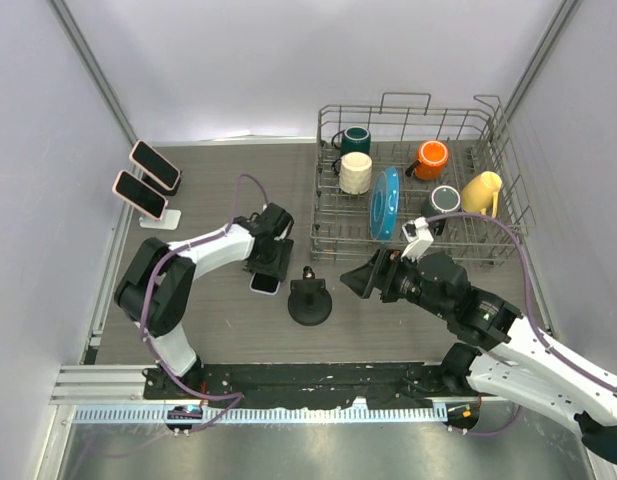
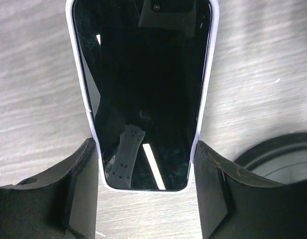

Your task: Place the phone on the phone stand

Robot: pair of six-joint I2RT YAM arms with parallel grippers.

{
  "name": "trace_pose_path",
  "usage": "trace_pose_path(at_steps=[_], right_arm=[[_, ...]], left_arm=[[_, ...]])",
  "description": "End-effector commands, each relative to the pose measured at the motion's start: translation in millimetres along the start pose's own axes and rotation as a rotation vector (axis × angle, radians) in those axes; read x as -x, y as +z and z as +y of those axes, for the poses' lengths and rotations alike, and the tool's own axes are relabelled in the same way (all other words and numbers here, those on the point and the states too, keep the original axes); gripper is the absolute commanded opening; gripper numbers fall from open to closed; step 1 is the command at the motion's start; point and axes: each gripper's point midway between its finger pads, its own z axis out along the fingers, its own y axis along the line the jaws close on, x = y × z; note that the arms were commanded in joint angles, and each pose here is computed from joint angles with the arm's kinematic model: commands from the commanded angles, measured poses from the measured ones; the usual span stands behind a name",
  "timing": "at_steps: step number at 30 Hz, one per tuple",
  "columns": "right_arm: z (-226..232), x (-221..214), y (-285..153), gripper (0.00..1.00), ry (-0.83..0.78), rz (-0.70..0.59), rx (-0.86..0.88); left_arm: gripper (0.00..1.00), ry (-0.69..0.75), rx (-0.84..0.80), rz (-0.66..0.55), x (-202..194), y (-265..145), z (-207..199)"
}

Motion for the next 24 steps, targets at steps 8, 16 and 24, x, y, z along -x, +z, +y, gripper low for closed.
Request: trace_pose_path(at_steps=[8,16,24], right_arm=[[38.8,30.1,12.0,0.82,-0.063,-0.042,0.085],[72.2,66.6,40.8,0.81,-0.048,-0.077,0.062],[132.8,95.8,99.1,0.74,-0.066,-0.059,0.155]], left_arm=[[0.0,-0.161,-0.092,-0.206,5.6,-83.2,14.3],[0.0,-0.219,-0.248,-0.528,36.0,-186.3,12.6],[0.0,-0.244,-0.45,-0.722,38.4,-271.5,0.0]])
